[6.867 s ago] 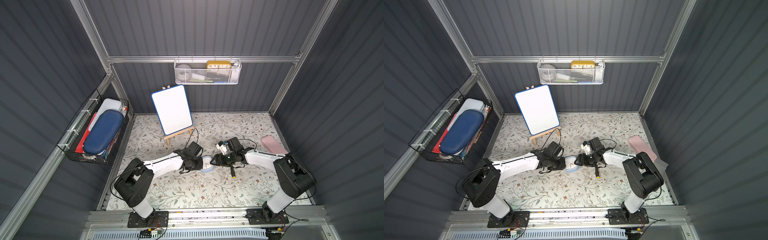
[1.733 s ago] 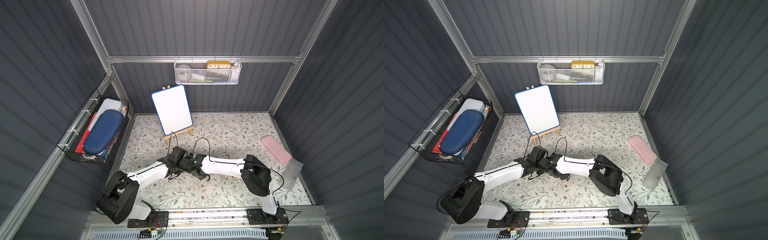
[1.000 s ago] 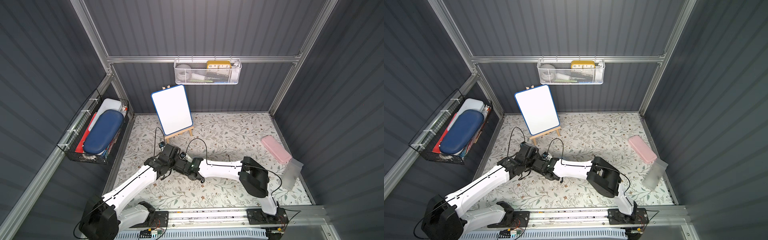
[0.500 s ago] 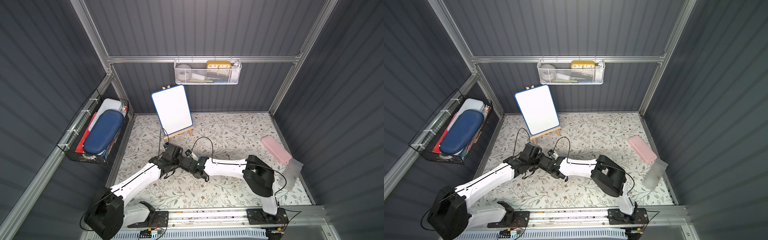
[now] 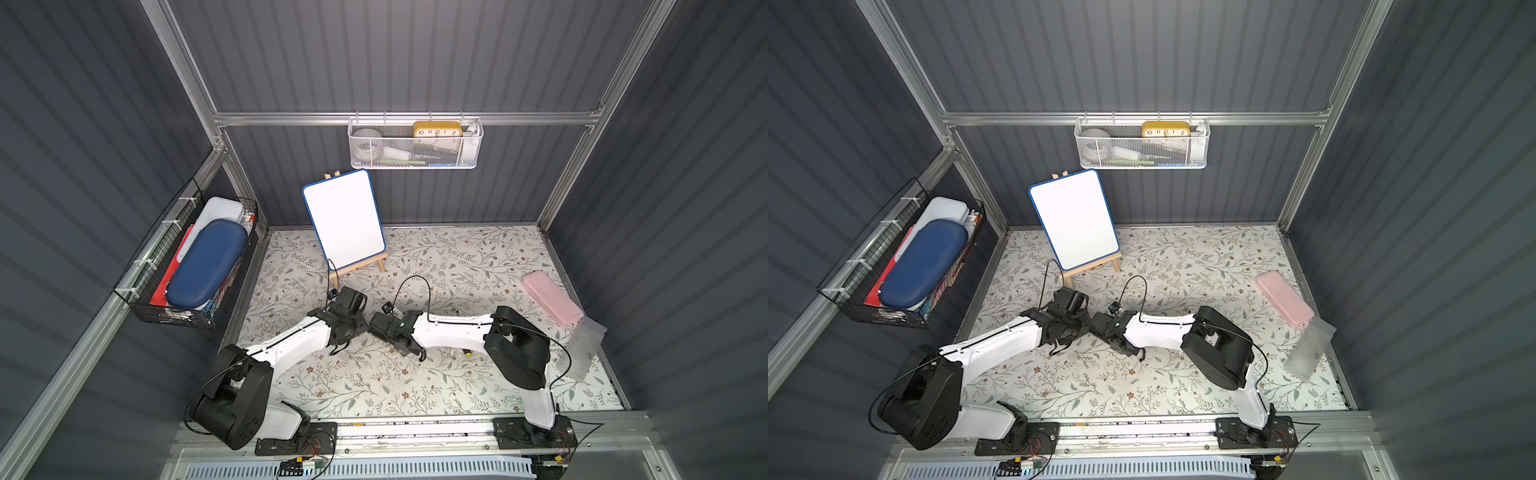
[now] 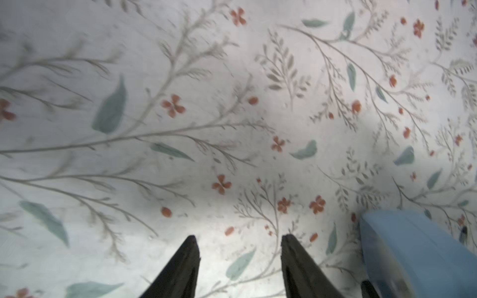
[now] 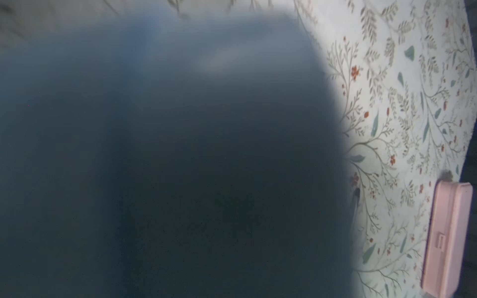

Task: Remove the battery from the alarm
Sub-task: Adjust the alarm at the center of the board.

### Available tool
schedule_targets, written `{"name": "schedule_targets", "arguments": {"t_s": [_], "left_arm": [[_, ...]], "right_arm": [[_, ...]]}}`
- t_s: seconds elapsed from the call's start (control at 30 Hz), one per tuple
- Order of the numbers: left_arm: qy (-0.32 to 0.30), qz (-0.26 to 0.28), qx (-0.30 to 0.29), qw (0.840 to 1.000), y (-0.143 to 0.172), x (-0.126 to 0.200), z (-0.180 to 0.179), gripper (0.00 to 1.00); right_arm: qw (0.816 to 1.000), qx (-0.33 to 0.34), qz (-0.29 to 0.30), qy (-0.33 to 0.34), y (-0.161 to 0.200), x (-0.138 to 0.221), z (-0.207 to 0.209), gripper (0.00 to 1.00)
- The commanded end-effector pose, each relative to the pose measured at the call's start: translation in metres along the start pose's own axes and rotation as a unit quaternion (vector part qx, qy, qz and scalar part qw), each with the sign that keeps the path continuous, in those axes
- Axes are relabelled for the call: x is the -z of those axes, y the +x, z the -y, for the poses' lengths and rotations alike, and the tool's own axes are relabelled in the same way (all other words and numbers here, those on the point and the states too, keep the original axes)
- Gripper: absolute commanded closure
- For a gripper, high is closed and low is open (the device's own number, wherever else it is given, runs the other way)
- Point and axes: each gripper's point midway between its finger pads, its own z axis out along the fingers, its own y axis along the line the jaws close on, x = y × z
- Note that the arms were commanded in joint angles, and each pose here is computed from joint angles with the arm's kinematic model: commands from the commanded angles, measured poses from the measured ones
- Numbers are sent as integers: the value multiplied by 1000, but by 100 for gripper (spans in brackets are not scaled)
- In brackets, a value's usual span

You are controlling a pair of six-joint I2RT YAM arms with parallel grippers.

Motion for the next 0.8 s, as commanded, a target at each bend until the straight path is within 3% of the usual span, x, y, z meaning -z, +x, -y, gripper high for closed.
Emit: {"name": "schedule_targets", "arguments": {"t_s": [0.0, 0.4, 0.53, 0.63, 0.73, 0.77], "left_arm": [[-22, 16, -2, 1000, -20, -4, -25, 45], [-18, 54, -10, 998, -45, 16, -23, 45], [-20, 71, -12, 997, -53, 24, -27, 45], [6, 65, -17, 998, -53, 20, -20, 45], [61, 25, -20, 998, -38, 6, -2, 46], [59, 19, -24, 998, -35, 0, -2, 50]], "right_arm": [[999, 18, -38, 6, 29, -10, 5, 48], [999, 32, -22, 2, 8, -11, -6, 48], [1000, 23, -6, 7, -2, 4, 6, 48], [999, -34, 19, -20, -22, 32, 41, 48], [990, -121, 41, -68, -40, 49, 82, 48], [981, -157, 38, -104, -44, 45, 90, 55]]}}
